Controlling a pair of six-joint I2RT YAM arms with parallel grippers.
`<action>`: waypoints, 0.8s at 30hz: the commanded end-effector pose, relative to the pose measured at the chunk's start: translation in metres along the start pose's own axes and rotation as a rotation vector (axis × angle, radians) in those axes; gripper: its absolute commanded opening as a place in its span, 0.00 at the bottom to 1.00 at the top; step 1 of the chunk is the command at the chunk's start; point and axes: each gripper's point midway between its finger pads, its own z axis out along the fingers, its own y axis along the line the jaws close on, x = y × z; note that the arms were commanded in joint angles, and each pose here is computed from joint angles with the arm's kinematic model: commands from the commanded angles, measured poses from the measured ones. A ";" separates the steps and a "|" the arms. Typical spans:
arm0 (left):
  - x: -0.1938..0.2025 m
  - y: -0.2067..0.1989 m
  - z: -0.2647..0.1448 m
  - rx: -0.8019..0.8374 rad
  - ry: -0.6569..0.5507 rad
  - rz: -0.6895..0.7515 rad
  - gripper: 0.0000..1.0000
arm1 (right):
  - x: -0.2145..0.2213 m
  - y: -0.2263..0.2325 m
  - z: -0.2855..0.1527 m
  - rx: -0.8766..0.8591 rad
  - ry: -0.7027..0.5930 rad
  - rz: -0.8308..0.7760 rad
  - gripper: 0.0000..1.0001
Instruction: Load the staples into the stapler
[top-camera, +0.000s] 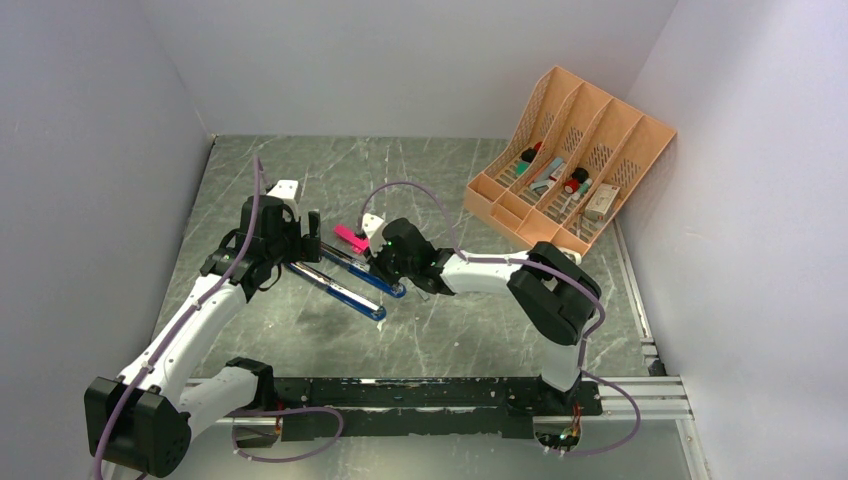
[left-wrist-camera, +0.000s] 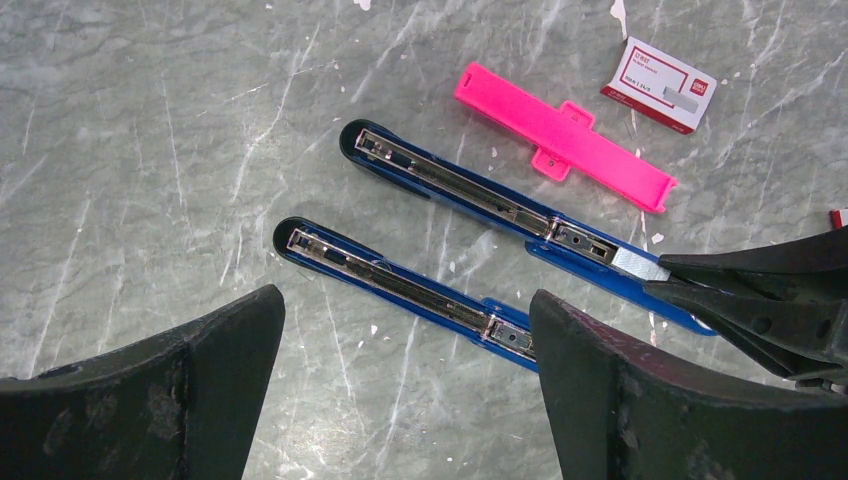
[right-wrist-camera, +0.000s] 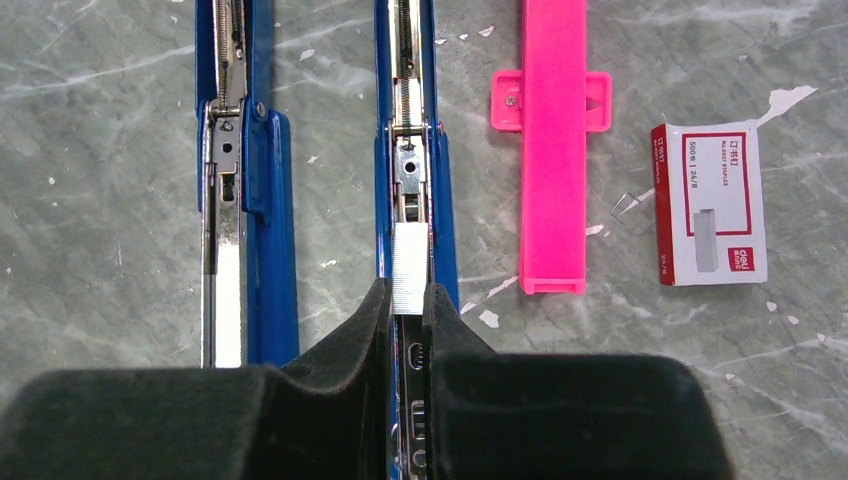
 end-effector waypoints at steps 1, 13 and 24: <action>-0.011 -0.004 -0.004 0.028 -0.041 0.006 0.96 | 0.000 0.001 0.005 -0.003 0.013 -0.012 0.00; -0.010 -0.004 -0.003 0.026 -0.039 0.006 0.96 | 0.005 0.000 0.009 -0.003 0.043 -0.010 0.00; -0.010 -0.004 -0.003 0.027 -0.038 0.007 0.96 | 0.008 -0.001 0.011 0.002 0.068 -0.005 0.00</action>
